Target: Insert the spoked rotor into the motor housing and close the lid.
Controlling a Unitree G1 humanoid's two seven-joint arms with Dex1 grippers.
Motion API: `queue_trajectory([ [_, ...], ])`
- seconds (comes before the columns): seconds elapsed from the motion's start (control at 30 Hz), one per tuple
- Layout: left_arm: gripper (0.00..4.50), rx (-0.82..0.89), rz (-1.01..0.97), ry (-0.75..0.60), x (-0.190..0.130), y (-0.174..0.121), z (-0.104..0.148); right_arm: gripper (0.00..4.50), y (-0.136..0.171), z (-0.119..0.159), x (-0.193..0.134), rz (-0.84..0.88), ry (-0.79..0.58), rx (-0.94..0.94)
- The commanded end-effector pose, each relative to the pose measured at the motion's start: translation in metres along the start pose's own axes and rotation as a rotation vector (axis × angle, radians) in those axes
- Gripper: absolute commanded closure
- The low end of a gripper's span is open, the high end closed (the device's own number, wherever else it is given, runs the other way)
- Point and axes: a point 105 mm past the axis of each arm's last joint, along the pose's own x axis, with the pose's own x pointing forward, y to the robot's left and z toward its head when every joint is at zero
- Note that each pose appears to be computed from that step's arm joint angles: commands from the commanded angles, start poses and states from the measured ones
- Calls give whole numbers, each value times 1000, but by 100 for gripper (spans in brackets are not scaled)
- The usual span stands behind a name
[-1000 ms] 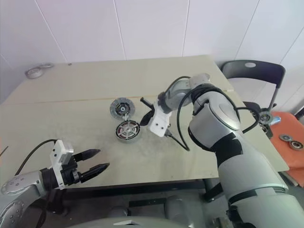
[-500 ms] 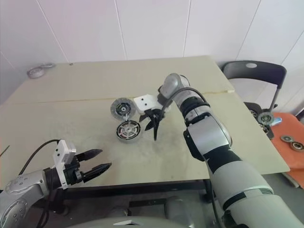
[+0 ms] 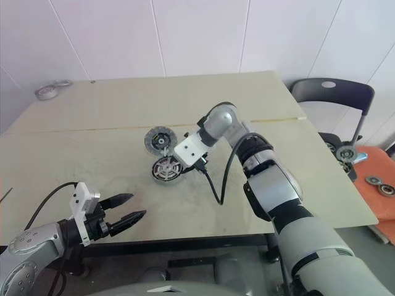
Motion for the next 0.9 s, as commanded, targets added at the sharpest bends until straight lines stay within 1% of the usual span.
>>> queue_trajectory([
  [0.03,43,29,-13,-23,0,-3,11,225,1,0,2,-14,48,-134],
  [0.3,43,27,-19,-25,1,-2,11,225,15,-14,18,19,154,-238],
  [0.6,43,20,-15,-31,3,-5,9,225,16,-17,28,9,172,-269],
  [0.9,43,7,-8,-42,4,-8,7,225,8,-12,28,-3,168,-312],
])
